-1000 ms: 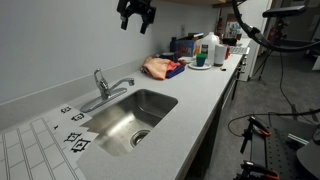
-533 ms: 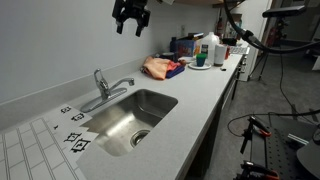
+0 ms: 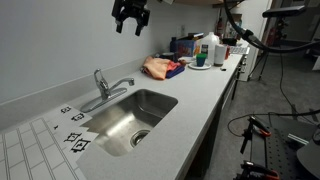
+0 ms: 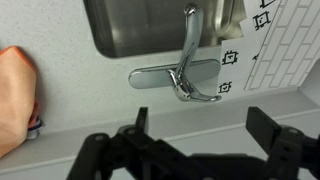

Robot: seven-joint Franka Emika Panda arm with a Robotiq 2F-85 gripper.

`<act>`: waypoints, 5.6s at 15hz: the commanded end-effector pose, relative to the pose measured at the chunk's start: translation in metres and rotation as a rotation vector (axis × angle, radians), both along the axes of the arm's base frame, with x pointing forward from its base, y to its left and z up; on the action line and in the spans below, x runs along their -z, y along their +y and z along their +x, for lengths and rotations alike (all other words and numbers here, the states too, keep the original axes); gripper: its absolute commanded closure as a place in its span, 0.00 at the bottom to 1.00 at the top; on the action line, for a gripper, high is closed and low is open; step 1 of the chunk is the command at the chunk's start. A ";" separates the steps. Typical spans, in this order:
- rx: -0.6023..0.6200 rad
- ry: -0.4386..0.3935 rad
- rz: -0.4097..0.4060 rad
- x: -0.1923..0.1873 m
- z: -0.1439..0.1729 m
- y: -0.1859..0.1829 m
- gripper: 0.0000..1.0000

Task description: Turn the faucet downwards

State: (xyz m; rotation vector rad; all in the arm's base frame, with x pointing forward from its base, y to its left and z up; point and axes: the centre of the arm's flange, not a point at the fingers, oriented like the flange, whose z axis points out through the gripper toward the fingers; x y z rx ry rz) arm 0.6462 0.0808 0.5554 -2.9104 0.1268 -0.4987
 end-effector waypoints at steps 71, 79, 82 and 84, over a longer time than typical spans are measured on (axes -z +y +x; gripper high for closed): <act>0.137 -0.135 -0.327 0.096 0.121 0.052 0.00; -0.020 0.081 -0.258 0.034 0.058 0.029 0.00; -0.088 0.144 -0.258 0.029 0.028 0.016 0.00; -0.144 0.174 -0.264 0.030 0.006 0.000 0.00</act>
